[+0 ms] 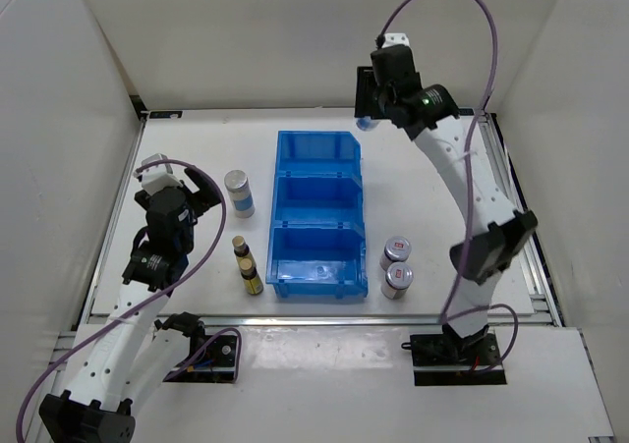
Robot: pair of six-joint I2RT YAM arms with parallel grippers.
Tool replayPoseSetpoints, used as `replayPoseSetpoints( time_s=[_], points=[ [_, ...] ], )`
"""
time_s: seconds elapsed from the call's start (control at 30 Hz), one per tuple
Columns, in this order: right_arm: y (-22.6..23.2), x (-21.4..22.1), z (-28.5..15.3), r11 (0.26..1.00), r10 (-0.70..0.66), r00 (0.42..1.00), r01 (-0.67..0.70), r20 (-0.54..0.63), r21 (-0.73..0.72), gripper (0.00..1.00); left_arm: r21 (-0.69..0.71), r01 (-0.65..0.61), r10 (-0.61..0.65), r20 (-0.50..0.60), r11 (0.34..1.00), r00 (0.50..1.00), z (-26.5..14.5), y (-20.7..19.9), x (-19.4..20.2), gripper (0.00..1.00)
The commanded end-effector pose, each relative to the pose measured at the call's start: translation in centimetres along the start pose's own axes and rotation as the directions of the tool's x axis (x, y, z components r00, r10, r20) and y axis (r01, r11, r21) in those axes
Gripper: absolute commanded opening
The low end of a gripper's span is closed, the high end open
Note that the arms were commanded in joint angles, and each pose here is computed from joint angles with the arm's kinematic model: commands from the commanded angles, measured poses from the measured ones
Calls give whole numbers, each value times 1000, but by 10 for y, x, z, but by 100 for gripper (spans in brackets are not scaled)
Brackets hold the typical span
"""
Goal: Organize the condiment bottles
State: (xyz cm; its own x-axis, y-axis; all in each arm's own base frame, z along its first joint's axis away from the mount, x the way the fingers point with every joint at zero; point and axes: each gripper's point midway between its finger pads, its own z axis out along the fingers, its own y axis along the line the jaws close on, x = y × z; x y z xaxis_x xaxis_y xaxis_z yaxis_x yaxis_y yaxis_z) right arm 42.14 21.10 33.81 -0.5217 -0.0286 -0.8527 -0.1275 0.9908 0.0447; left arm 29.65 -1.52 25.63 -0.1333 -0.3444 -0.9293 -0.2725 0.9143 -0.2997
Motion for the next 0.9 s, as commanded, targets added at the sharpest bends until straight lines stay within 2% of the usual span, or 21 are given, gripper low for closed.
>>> replayPoseSetpoints(
  time_s=[0.0,0.1,0.17,0.57,0.6,0.63,0.67,0.73,0.77,0.87],
  points=[
    [13,-6,39,997,-22,999,20,-32,-71,0,3,-3,3,25,1000,1000,-3,-2,-14,100],
    [16,3,67,995,-17,997,10,-75,-98,0,3,-3,3,25,1000,1000,-3,-2,-14,100],
    [32,15,80,986,-25,993,6,-113,-165,0,3,-3,3,25,1000,1000,-3,-2,-14,100],
    [44,96,139,984,-36,953,-18,-300,-177,0,-4,-21,21,10,1000,1000,0,-2,-9,100],
    [44,100,142,984,-39,950,-17,-310,-175,4,-4,-21,21,10,1000,1000,0,-2,-9,100],
    [46,105,145,983,-41,946,-19,-321,-182,14,-4,-21,21,10,1000,1000,0,-2,-9,100],
    [47,110,148,982,-44,942,-21,-334,-187,47,-4,-21,21,10,1000,1000,0,-2,-9,100],
    [46,115,149,983,-46,938,-19,-343,-185,74,-4,-30,30,10,1000,999,0,-1,-9,100],
    [47,117,150,983,-37,937,-28,-346,-181,82,-4,-30,30,10,1000,999,0,-1,-9,100],
    [42,105,148,985,-25,947,-33,-321,-172,84,-7,-35,35,3,999,999,2,-1,-7,100]
  ],
)
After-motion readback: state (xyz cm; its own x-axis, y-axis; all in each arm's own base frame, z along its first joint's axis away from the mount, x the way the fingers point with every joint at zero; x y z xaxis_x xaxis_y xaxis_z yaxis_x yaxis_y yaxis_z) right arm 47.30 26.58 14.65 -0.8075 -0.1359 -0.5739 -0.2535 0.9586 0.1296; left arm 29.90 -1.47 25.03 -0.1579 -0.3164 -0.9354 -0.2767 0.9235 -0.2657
